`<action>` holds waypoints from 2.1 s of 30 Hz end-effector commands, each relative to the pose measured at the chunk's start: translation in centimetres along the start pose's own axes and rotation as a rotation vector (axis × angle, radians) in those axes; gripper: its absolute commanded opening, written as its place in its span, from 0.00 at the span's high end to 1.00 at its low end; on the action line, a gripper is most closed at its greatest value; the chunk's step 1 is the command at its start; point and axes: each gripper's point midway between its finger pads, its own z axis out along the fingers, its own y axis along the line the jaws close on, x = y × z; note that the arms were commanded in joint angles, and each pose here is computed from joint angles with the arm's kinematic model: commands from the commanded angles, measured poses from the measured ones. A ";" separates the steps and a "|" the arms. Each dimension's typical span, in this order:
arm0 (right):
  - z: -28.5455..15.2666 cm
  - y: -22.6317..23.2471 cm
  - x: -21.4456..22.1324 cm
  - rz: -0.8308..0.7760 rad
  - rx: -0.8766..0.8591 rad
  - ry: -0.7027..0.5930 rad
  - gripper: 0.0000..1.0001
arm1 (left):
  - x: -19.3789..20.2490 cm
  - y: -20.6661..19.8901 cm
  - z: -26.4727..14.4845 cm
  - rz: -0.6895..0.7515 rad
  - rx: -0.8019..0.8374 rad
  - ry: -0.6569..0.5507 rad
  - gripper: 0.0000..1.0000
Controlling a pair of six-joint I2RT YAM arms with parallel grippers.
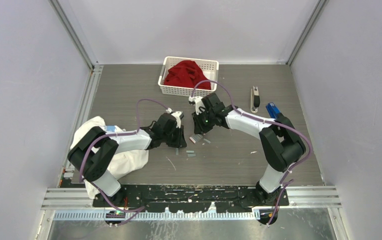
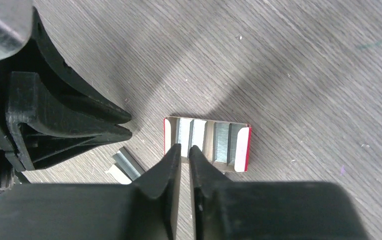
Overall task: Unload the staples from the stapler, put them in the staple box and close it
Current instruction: Adjust the staple in the staple box.
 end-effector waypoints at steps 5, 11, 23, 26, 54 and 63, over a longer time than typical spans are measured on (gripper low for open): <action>-0.4 0.1 -1.7 -0.038 0.010 -0.041 0.97 | 0.0 0.4 0.1 0.019 -0.026 0.001 0.82; 0.4 0.0 -0.9 -0.043 0.010 -0.007 0.99 | 0.0 0.4 0.2 0.019 -0.023 0.005 0.82; 1.3 0.1 0.1 -0.046 0.011 0.036 0.99 | 0.0 0.4 0.2 0.019 -0.022 0.004 0.82; 1.5 0.3 0.3 -0.041 -0.003 0.043 0.99 | -0.1 0.3 0.2 0.020 -0.020 0.002 0.82; 1.7 1.0 0.3 0.017 -0.067 0.046 0.79 | 0.0 0.4 0.1 0.020 -0.022 0.004 0.82; 2.0 0.8 0.6 0.021 -0.064 0.056 0.76 | 0.1 0.4 0.1 0.021 -0.022 0.004 0.82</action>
